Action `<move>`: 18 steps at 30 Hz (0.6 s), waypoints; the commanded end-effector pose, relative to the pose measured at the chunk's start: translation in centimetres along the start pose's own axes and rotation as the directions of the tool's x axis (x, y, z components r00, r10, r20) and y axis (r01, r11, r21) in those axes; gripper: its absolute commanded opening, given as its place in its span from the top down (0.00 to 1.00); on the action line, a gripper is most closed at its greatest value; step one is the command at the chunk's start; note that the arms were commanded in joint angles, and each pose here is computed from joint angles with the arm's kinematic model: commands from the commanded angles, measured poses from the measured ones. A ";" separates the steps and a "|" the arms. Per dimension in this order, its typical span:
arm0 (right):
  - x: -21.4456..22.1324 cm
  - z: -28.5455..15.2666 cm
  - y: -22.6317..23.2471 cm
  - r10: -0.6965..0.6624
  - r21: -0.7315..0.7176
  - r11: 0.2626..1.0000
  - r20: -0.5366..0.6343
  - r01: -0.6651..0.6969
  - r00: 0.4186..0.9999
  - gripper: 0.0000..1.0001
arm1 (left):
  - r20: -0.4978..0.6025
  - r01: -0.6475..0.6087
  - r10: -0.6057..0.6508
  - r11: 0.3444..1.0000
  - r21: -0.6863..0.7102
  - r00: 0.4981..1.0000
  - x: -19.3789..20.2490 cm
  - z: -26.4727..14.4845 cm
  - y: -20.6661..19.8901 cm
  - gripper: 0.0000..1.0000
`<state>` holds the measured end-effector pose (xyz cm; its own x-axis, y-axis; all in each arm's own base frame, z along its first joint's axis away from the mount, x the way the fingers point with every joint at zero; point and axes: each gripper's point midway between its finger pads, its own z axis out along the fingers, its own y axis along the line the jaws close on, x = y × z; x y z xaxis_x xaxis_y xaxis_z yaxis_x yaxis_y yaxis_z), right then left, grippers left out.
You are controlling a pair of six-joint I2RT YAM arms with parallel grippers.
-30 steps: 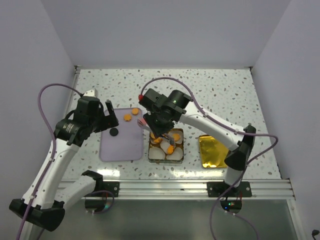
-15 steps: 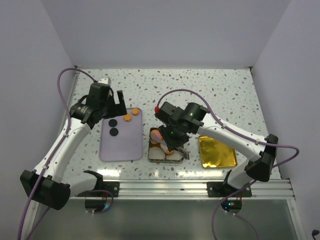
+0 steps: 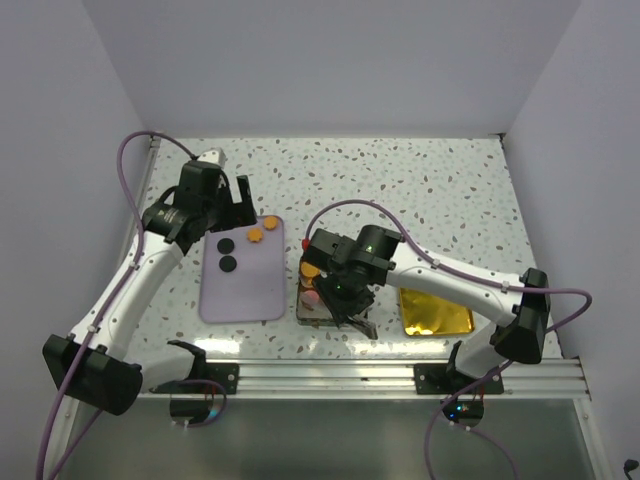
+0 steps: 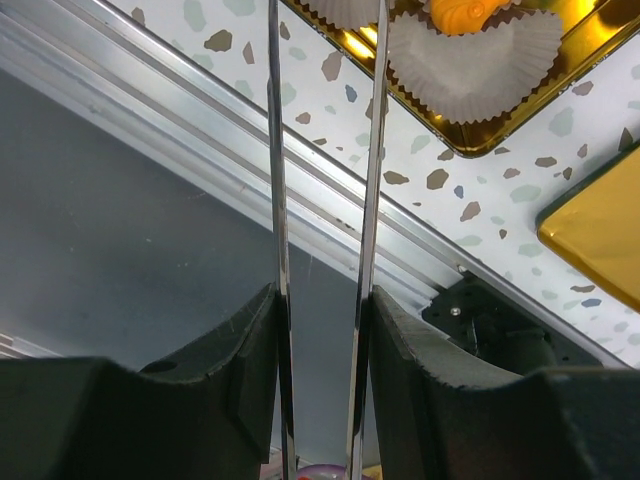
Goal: Pack the cookies
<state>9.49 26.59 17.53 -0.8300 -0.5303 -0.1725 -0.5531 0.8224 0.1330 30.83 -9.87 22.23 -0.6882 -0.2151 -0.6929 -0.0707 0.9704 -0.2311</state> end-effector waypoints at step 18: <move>-4.1 -4.6 1.3 0.000 0.027 1.000 0.148 -0.005 0.989 0.44 | 0.080 -0.005 0.003 1.000 0.026 0.997 -0.6 -2.1 0.2 0.00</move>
<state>10.45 28.07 19.92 -0.8302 -0.5105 -0.2238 -0.5433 0.8310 0.1197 29.82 -9.62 23.07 -0.6632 -0.2241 -0.7141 -0.0588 0.9668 -0.2488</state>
